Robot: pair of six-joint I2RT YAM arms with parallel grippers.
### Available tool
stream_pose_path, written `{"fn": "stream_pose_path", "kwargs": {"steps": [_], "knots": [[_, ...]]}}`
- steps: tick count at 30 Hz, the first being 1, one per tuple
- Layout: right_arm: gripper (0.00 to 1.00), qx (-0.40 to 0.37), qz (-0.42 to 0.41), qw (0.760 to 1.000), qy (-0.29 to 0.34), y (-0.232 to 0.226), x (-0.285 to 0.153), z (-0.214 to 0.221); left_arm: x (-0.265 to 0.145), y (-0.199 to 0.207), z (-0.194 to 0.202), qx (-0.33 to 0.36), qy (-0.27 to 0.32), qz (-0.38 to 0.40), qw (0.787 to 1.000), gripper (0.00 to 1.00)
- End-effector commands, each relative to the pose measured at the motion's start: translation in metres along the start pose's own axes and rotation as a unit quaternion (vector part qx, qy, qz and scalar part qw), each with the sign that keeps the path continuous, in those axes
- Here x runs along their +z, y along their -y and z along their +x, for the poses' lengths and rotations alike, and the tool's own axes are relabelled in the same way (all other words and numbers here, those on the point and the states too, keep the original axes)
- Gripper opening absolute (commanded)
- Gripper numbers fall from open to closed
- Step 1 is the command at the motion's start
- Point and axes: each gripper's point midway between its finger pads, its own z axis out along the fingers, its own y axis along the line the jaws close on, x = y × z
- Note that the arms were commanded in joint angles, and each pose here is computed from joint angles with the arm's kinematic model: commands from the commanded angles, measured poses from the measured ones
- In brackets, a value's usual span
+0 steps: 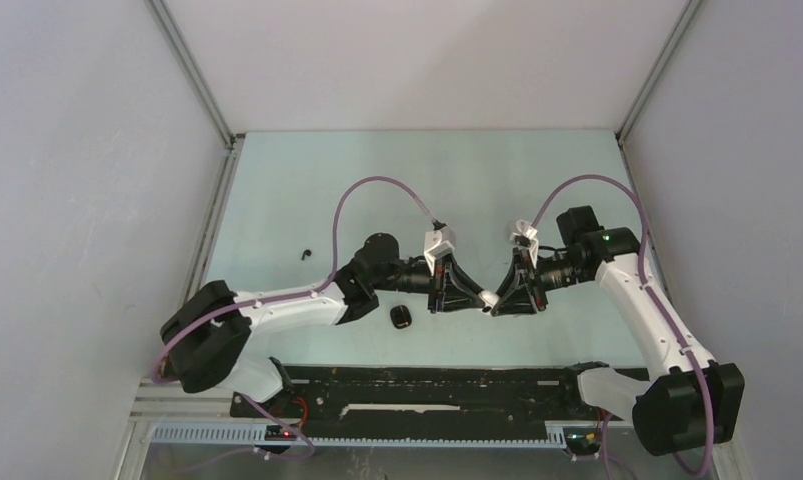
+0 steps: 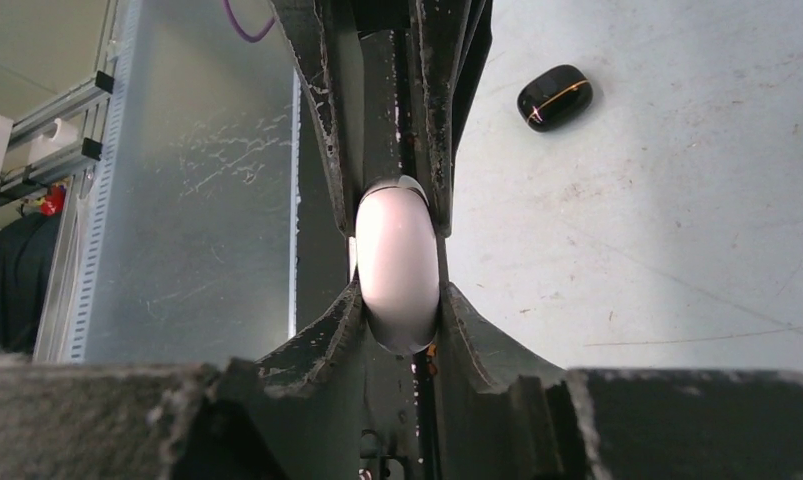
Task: Insert the wireless bluetooth earbuds into the charging case
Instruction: Open the charging case.
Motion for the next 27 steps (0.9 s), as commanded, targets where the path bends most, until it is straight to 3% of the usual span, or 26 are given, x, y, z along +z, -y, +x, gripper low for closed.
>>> {"fn": "stream_pose_path", "kwargs": {"steps": [1,3,6,12,20,27], "knots": [[0.13,-0.025,0.007,1.000,0.004,-0.004,0.000,-0.007,0.003,-0.003,-0.014,0.021,0.026,-0.009,0.999,0.29],[0.11,-0.043,0.028,0.999,-0.010,-0.003,-0.003,-0.005,0.002,-0.007,-0.002,0.016,0.000,-0.014,1.000,0.42],[0.10,-0.076,0.066,0.994,-0.040,0.001,-0.007,-0.001,0.003,-0.008,0.011,0.034,-0.038,-0.017,0.999,0.47],[0.09,-0.111,0.096,0.986,-0.076,-0.002,-0.006,0.003,0.004,-0.008,0.016,0.053,-0.047,-0.012,0.997,0.44],[0.09,-0.098,0.096,0.988,-0.066,0.000,-0.002,-0.003,0.008,0.001,0.020,0.069,-0.051,-0.002,0.996,0.37],[0.09,-0.086,0.093,0.990,-0.067,0.004,0.002,-0.004,0.010,0.002,0.022,0.077,-0.052,-0.007,0.996,0.41]]}}
